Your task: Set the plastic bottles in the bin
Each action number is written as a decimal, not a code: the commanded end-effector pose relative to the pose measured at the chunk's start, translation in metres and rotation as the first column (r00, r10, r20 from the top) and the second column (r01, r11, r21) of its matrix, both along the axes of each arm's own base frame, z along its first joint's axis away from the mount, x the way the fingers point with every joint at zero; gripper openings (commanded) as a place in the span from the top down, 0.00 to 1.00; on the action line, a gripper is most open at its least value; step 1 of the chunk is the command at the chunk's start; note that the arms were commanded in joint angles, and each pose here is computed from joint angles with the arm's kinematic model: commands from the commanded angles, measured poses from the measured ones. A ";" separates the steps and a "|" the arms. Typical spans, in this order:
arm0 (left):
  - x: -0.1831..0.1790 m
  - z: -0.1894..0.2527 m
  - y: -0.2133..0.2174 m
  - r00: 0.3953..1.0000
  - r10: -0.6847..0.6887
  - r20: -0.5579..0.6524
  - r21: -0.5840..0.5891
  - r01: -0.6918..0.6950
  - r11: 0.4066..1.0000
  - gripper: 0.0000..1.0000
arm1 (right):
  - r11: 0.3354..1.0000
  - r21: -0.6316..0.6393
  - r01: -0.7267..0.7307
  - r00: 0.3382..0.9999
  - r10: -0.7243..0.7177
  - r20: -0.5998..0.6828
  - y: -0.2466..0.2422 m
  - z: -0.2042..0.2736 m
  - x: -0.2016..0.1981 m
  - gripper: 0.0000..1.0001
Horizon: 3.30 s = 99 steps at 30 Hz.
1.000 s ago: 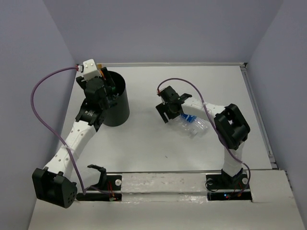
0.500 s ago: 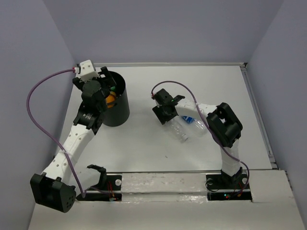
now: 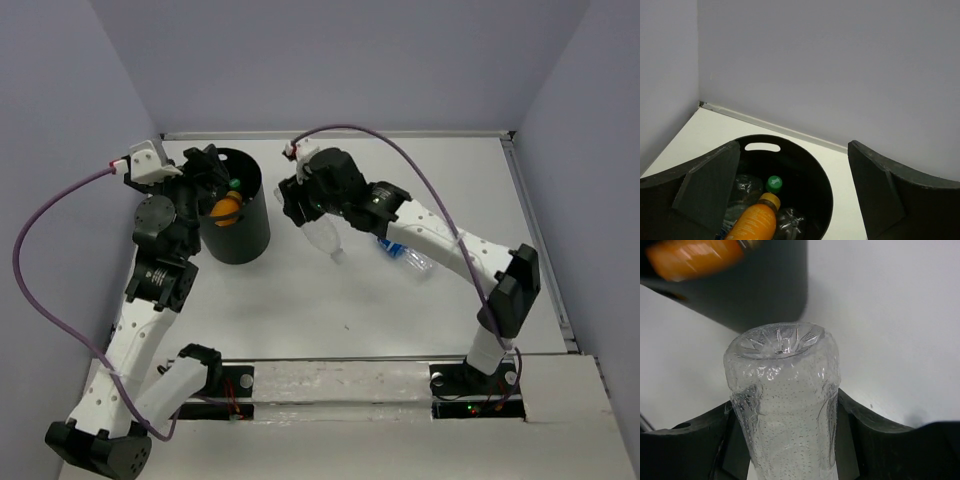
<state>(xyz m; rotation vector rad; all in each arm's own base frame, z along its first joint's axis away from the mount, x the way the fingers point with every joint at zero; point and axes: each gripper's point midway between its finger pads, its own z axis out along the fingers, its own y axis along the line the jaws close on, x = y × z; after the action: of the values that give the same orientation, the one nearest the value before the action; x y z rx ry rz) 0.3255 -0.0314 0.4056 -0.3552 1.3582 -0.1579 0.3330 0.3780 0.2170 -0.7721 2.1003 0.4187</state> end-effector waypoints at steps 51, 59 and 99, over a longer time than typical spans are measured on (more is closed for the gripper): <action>-0.055 0.063 0.024 0.971 0.030 0.236 -0.100 -0.006 0.995 0.01 | 0.755 0.596 -0.273 0.889 -0.039 0.457 0.133 0.214 0.038 0.05; -0.058 0.067 0.022 0.969 0.010 0.246 -0.100 0.015 0.995 0.01 | 0.912 0.409 0.007 0.934 -0.152 0.322 -0.017 0.119 0.019 0.09; -0.067 0.075 0.022 0.962 -0.001 0.273 -0.095 0.028 0.995 0.01 | 0.927 -0.328 0.180 0.901 -0.289 -0.324 -0.177 -0.137 0.057 0.53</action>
<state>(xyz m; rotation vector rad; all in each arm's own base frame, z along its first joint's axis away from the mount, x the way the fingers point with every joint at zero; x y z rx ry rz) 0.2599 -0.0106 0.4690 -0.3880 1.1246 -0.2674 0.3689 0.1842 0.0327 -0.6830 2.7380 0.0211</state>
